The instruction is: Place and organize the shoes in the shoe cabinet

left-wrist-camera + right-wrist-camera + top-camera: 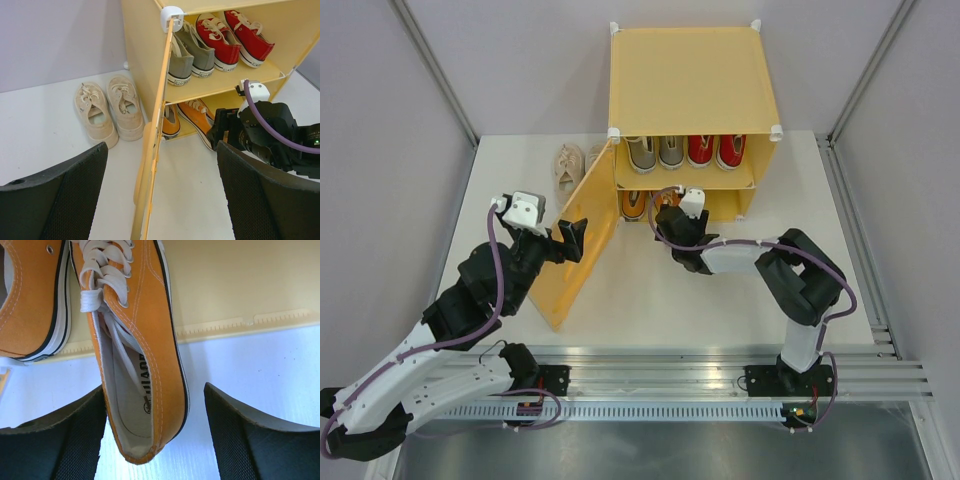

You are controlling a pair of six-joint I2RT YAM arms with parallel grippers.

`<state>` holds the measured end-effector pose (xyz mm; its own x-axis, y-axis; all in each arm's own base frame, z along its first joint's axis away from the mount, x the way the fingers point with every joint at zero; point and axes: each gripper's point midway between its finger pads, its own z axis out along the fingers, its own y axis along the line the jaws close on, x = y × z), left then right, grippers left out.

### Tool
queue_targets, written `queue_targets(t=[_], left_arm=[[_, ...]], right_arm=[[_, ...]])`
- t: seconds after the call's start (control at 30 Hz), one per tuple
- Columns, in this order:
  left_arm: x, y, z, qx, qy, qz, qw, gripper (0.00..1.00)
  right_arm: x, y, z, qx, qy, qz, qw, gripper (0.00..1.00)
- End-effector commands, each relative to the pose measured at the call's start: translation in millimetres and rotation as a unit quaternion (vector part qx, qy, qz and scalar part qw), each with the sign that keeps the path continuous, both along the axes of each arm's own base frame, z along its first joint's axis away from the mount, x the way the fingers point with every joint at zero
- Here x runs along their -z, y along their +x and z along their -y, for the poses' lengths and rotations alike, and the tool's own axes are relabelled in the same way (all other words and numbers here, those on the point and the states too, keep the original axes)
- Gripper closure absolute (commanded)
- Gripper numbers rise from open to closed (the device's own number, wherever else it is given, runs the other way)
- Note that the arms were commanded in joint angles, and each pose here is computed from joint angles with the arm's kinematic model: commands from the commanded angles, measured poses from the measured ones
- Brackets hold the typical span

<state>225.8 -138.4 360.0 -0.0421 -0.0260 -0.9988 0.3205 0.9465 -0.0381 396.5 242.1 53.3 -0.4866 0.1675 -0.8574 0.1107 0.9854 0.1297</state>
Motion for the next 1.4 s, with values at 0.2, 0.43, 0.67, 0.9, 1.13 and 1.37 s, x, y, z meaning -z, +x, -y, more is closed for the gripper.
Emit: queue_targets(t=[0.2,0.43,0.67,0.9,1.13,1.37], left_arm=[[5.3,-0.4,3.8,0.006,0.003,-0.016,1.000,0.08],[6.7,0.2,4.8,0.007,0.005,-0.018,1.000,0.08],[7.7,0.5,4.9,0.006,0.007,-0.018,1.000,0.08],[9.1,1.5,5.8,0.006,0.010,-0.020,1.000,0.08],[8.8,1.8,5.5,0.005,0.010,-0.019,1.000,0.08],[7.7,1.0,4.9,0.006,0.008,-0.018,1.000,0.08]], right_arm=[[-4.5,-9.7,-5.3,-0.016,0.024,0.015,0.999,0.21],[-10.5,-19.7,-15.3,-0.065,0.035,0.030,0.997,0.20],[-3.5,-16.9,-14.8,-0.062,0.022,0.026,0.997,0.21],[0.1,-7.7,-19.4,-0.066,0.007,0.028,0.997,0.41],[-13.8,0.0,-22.0,-0.059,0.009,0.046,0.997,0.74],[-25.1,10.6,-13.2,-0.002,0.019,0.060,0.998,0.99]])
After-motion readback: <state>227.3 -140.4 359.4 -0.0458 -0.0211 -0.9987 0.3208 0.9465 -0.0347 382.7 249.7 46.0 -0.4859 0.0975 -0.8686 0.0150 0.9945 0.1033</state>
